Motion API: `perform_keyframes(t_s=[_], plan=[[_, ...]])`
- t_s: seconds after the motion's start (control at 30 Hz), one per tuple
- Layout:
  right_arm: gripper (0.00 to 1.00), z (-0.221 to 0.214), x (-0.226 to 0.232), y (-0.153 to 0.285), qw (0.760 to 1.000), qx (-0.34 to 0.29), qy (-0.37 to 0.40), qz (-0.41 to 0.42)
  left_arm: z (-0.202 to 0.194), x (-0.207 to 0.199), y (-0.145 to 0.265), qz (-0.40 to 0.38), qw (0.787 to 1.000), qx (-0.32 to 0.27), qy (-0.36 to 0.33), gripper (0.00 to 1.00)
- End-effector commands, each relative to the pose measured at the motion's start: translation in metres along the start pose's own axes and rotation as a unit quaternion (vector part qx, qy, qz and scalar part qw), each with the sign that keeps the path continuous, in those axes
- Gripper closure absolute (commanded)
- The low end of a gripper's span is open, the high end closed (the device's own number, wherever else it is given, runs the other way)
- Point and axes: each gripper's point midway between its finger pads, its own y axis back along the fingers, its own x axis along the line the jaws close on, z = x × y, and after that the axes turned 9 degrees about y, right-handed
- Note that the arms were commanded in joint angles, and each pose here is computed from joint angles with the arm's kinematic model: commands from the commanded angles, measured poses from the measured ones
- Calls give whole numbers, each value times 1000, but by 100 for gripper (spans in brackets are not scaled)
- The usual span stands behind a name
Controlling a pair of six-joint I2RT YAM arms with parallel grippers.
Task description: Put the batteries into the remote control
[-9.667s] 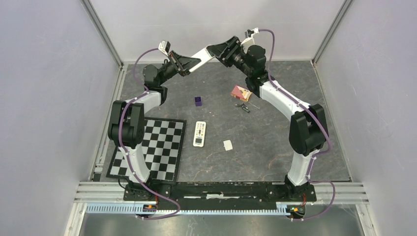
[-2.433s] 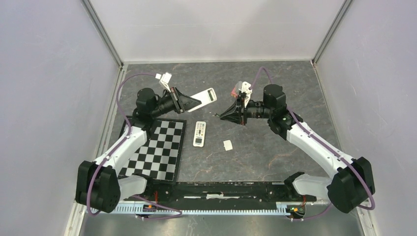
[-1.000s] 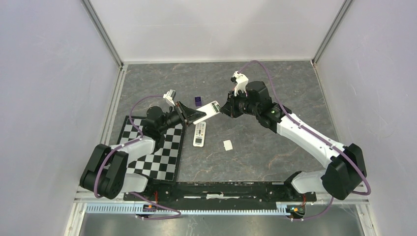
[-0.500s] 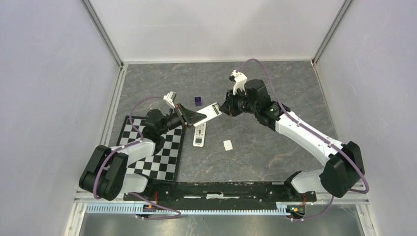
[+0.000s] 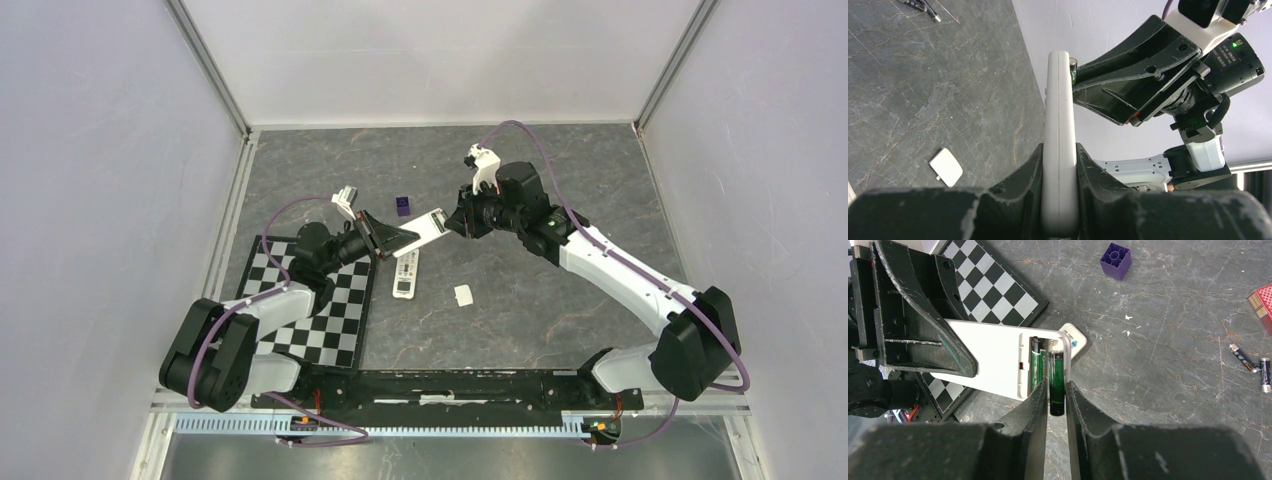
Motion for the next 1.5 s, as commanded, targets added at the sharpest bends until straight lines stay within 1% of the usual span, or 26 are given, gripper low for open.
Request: perform_keyframes(t_s=[0.0, 0.1, 0.27, 0.33, 0.63, 0.8, 0.93, 1.17, 1.47], plan=[[75, 12, 6, 1, 1000, -6, 12, 10, 6, -27, -2, -42, 998, -11, -54, 98], [75, 17, 8, 2, 1000, -12, 16, 12, 7, -25, -2, -38, 998, -13, -52, 98], [89, 19, 12, 2, 999, -12, 20, 23, 7, -24, -4, -37, 998, -13, -50, 98], [92, 18, 12, 1, 999, -11, 17, 24, 8, -22, -4, -34, 998, -14, -48, 98], [96, 28, 8, 7, 999, -27, 17, 5, 12, -4, -4, 3, 999, -27, -37, 98], [96, 34, 7, 7, 999, -35, 23, -8, 13, 4, -5, 18, 999, -31, -23, 98], [95, 33, 12, 0, 999, -29, 28, -6, 11, 0, -6, 6, 1000, -25, -11, 98], [86, 34, 10, -11, 999, -24, 34, -24, 8, -7, -5, -11, 1000, -18, 1, 98], [81, 38, 2, -18, 998, -24, 48, -45, 5, -5, -5, -7, 1000, -10, 17, 98]])
